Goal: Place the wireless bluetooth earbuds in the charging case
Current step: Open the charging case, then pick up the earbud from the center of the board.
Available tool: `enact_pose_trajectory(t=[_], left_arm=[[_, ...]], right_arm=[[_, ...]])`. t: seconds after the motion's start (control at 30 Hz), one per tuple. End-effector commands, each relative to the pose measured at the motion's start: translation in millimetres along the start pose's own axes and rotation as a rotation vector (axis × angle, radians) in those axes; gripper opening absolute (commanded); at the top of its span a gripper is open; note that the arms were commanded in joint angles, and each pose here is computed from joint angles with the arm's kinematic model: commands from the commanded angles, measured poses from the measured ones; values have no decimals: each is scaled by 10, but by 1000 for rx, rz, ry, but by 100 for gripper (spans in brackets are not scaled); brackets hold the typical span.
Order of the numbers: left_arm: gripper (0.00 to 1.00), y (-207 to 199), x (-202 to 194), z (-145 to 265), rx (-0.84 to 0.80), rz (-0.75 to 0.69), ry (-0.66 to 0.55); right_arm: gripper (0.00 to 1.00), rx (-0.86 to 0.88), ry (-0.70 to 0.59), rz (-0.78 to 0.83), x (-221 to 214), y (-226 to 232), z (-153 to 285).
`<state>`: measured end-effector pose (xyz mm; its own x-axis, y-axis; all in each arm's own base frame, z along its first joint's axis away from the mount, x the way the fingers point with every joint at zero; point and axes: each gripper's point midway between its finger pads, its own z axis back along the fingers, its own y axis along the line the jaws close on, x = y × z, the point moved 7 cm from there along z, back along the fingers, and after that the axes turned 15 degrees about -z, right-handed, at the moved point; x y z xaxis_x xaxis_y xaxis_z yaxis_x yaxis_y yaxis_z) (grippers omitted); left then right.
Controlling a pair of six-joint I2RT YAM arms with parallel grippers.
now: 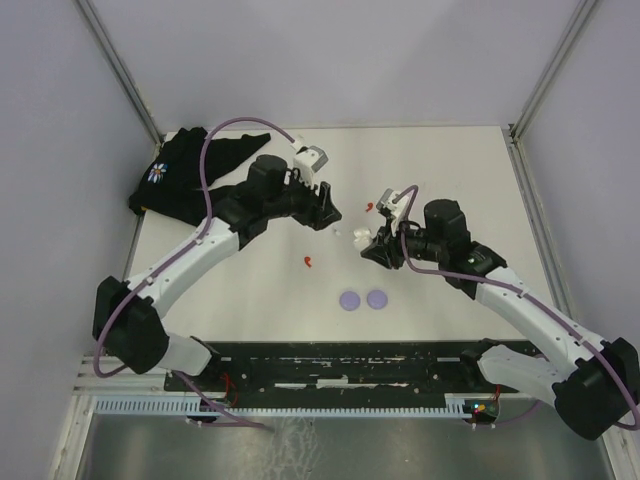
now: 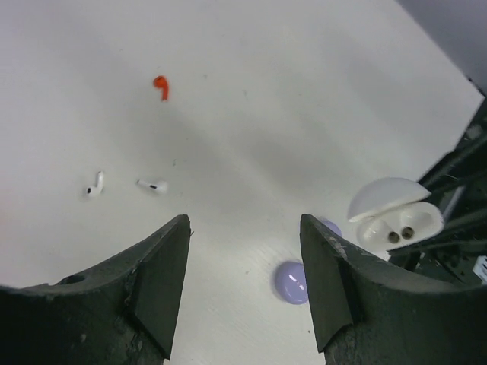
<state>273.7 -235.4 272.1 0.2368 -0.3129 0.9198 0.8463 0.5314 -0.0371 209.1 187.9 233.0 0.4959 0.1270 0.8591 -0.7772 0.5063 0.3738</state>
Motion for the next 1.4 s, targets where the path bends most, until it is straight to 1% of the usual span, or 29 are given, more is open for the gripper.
enact_pose_trajectory(t=[0.0, 0.17, 0.3, 0.43, 0.57, 0.63, 0.87, 1.03, 1.27, 1.37], left_arm=[[66, 238, -69, -246, 146, 101, 91], [64, 439, -305, -643, 202, 168, 224], [64, 601, -497, -939, 243, 179, 308], [64, 812, -677, -1150, 328, 198, 392], [64, 1022, -859, -1268, 397, 256, 412], [63, 1092, -910, -1340, 405, 261, 411], [63, 1179, -935, -1592, 347, 228, 405], [63, 1208, -1068, -1728, 313, 213, 451], [59, 1072, -1234, -1711, 222, 237, 510], [54, 1001, -1296, -1635, 191, 243, 539]], right_arm=[[2, -141, -45, 29, -9, -148, 28], [2, -197, -77, 33, -46, -226, 24], [2, -213, -69, 27, -88, -273, -6], [2, -211, -62, 12, -127, -286, -29], [2, -209, -65, -4, -172, -287, -33], [2, -213, -63, -9, -194, -294, -30], [2, -221, -57, -12, -225, -303, -23], [2, -219, -51, -22, -226, -308, -43], [2, -219, -55, -34, -211, -302, -47], [2, -219, -59, -44, -207, -294, -43]])
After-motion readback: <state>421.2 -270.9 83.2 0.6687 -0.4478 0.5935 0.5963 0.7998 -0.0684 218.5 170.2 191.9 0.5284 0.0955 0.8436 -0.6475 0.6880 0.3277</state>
